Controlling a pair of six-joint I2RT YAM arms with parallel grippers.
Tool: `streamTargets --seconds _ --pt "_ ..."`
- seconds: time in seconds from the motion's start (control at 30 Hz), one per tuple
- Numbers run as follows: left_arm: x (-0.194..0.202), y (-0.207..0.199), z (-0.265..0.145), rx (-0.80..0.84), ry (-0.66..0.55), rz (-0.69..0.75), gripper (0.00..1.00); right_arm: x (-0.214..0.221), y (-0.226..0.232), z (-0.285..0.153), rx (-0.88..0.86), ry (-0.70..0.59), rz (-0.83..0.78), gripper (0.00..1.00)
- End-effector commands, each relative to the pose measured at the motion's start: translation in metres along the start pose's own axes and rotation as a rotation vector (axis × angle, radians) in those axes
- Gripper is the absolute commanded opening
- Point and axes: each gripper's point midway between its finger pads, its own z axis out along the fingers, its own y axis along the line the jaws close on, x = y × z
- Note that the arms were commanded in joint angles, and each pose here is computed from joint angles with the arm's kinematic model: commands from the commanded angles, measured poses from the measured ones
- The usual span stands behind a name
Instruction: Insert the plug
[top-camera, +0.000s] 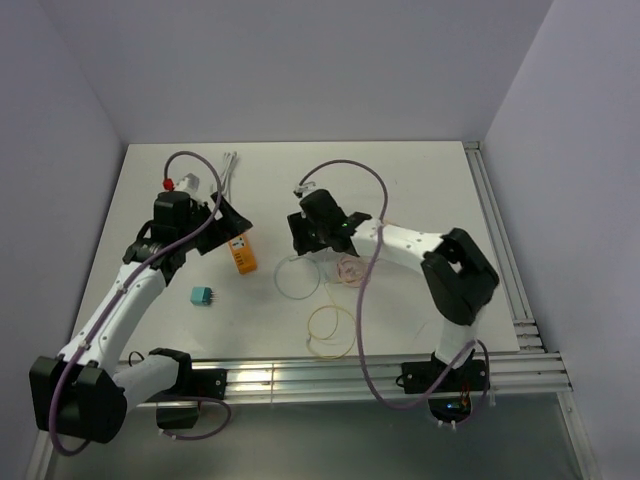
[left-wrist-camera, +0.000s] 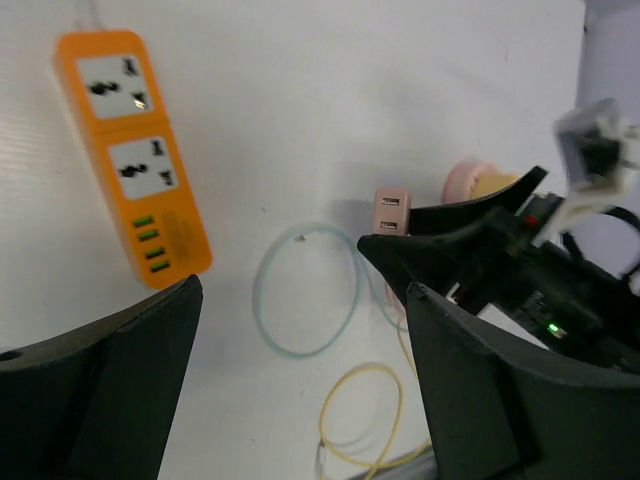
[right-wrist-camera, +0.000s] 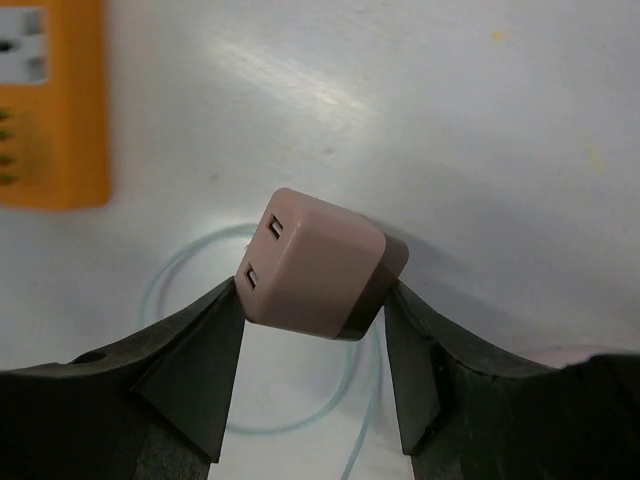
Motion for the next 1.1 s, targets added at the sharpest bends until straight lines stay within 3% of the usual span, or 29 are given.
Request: streamTargets --seconds 0.0,0.23,0.37,0.83,1.07 --pt "0.007 -0.045 -0.001 0.226 0.115 0.069 0.88 -0.031 0.051 -0.053 -0.285 -0.196 -0.121 0.0" --pt "0.03 -0.073 -0.004 0.43 0.226 -0.002 0.88 -0.011 0.093 -0.11 -0.515 -0.232 -0.251 0.0" --pt "0.044 -0.079 -0.003 0.45 0.27 -0.031 0.88 -0.01 0.106 -0.128 -0.568 -0.28 -0.291 0.0" --pt "0.075 -0.083 -0.016 0.385 0.341 -0.02 0.86 -0.034 0.102 -0.136 -0.489 -0.354 -0.259 0.0" --pt "0.088 -0.09 -0.012 0.389 0.374 -0.029 0.76 -0.039 0.103 -0.148 -0.487 -0.396 -0.258 0.0"
